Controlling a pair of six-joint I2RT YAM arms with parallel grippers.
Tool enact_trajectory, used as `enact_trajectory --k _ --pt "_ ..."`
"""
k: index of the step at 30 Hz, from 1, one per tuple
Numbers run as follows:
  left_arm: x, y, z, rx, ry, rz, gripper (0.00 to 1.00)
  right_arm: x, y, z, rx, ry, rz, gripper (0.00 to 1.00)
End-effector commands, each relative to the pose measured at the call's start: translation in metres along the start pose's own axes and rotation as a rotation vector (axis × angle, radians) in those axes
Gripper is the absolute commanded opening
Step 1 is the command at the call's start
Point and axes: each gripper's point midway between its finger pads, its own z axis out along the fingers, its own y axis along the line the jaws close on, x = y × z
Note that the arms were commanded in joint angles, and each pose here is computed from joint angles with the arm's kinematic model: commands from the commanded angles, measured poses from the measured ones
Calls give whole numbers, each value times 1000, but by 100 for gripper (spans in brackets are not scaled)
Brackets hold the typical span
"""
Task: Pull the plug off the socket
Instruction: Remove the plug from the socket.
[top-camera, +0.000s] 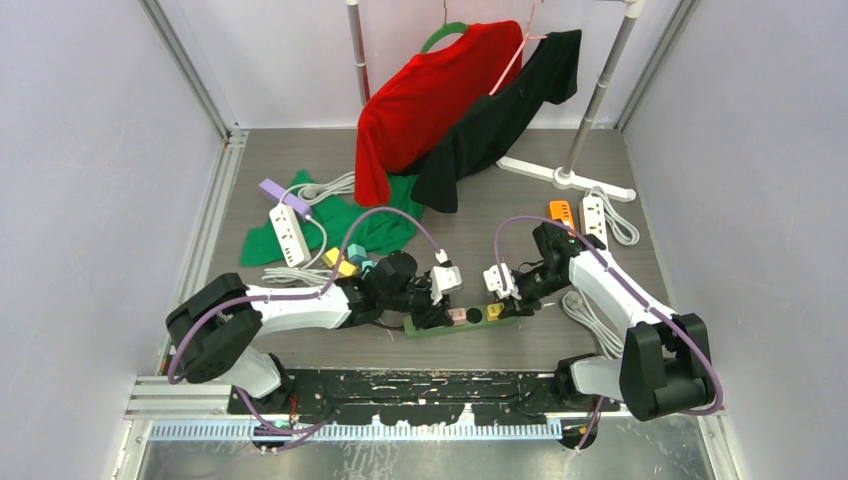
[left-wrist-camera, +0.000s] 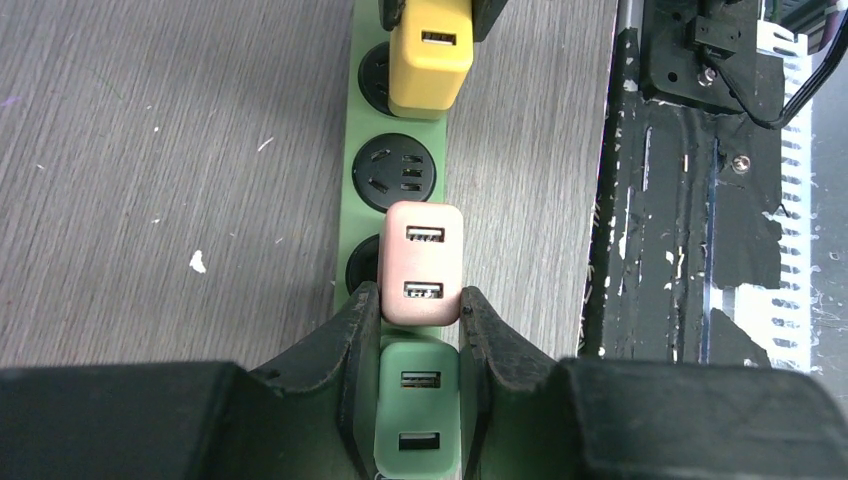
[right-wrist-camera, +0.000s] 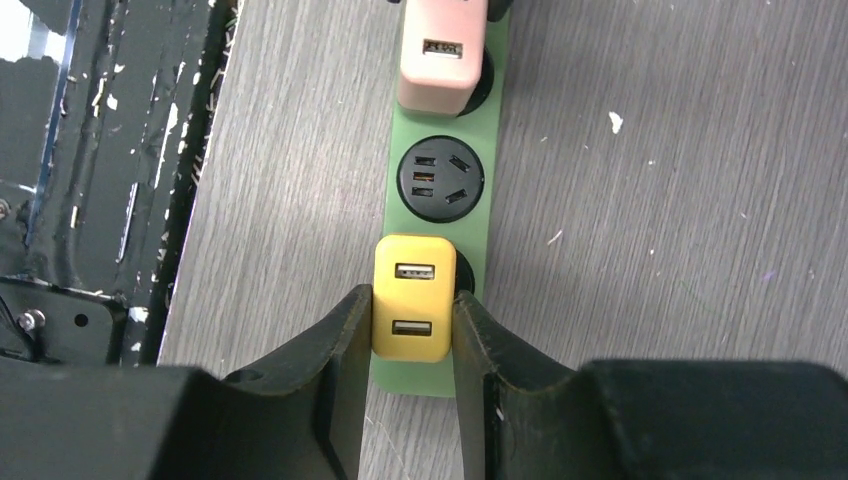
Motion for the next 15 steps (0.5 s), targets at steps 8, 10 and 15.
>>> enact_trajectory --k 8,10,15 --pt "26 0 8 12 57 -76 0 -40 -51 3 187 -126 169 1" --pt "27 0 9 14 60 -79 0 -31 -64 -3 260 -69 224 1" --pt "30 0 8 9 67 -86 0 -4 -54 -16 224 67 200 1"
